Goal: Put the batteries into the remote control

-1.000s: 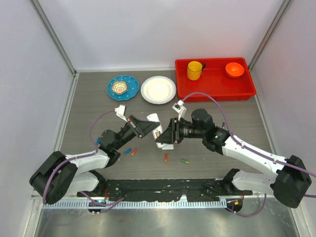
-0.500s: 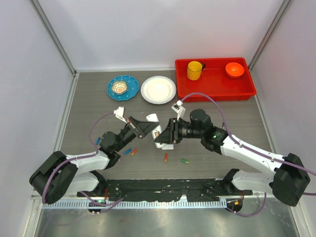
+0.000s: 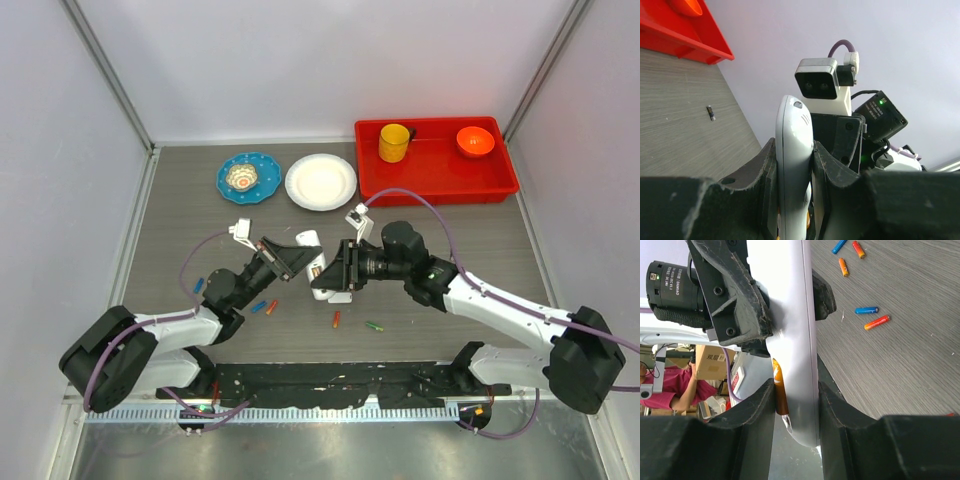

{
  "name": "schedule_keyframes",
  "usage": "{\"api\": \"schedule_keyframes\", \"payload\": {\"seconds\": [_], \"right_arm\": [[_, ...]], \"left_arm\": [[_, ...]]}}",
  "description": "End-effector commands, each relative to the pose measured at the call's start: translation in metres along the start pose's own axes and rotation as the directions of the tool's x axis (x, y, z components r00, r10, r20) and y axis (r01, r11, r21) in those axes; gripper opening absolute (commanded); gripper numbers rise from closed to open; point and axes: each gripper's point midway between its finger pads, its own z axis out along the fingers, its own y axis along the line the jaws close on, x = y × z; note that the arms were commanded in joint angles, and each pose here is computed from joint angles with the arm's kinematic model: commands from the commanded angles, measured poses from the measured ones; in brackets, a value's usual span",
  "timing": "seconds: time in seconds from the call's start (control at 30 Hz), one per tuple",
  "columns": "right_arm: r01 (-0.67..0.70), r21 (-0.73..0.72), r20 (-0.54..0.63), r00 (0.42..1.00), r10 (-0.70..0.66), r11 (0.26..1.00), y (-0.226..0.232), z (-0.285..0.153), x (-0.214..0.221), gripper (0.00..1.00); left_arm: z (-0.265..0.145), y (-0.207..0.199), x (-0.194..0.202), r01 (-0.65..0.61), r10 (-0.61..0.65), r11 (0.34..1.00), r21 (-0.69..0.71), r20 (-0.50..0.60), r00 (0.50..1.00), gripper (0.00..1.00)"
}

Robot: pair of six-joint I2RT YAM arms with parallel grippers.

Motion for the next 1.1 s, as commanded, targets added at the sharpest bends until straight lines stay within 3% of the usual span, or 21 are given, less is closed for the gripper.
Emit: {"api": "schedule_keyframes", "payload": {"seconds": [0.0, 0.43, 0.77, 1.07], "right_arm": [[0.004, 0.05, 0.211, 0.977, -0.015, 0.999, -0.002, 0.009, -0.052, 0.4], [-0.011, 0.061, 0.23, 0.973, -0.004, 0.998, -0.004, 0.013, -0.06, 0.43], [0.065, -0.037, 0.069, 0.996, -0.062, 0.997, 0.016, 0.014, -0.035, 0.58], [0.128, -0.053, 0.028, 0.992, -0.127, 0.99, 0.026, -0.001, -0.026, 0.64]], "left_arm": [[-0.014, -0.079, 0.019, -0.054, 0.077, 0.944, 0.326, -0.058, 0.995, 0.0], [-0.015, -0.077, 0.024, -0.052, 0.077, 0.946, 0.321, -0.068, 0.995, 0.0], [-0.013, -0.062, 0.02, -0.084, 0.096, 0.963, 0.257, -0.036, 0.995, 0.0], [-0.009, -0.049, 0.016, -0.136, 0.142, 0.975, 0.179, -0.025, 0.99, 0.0]]}}
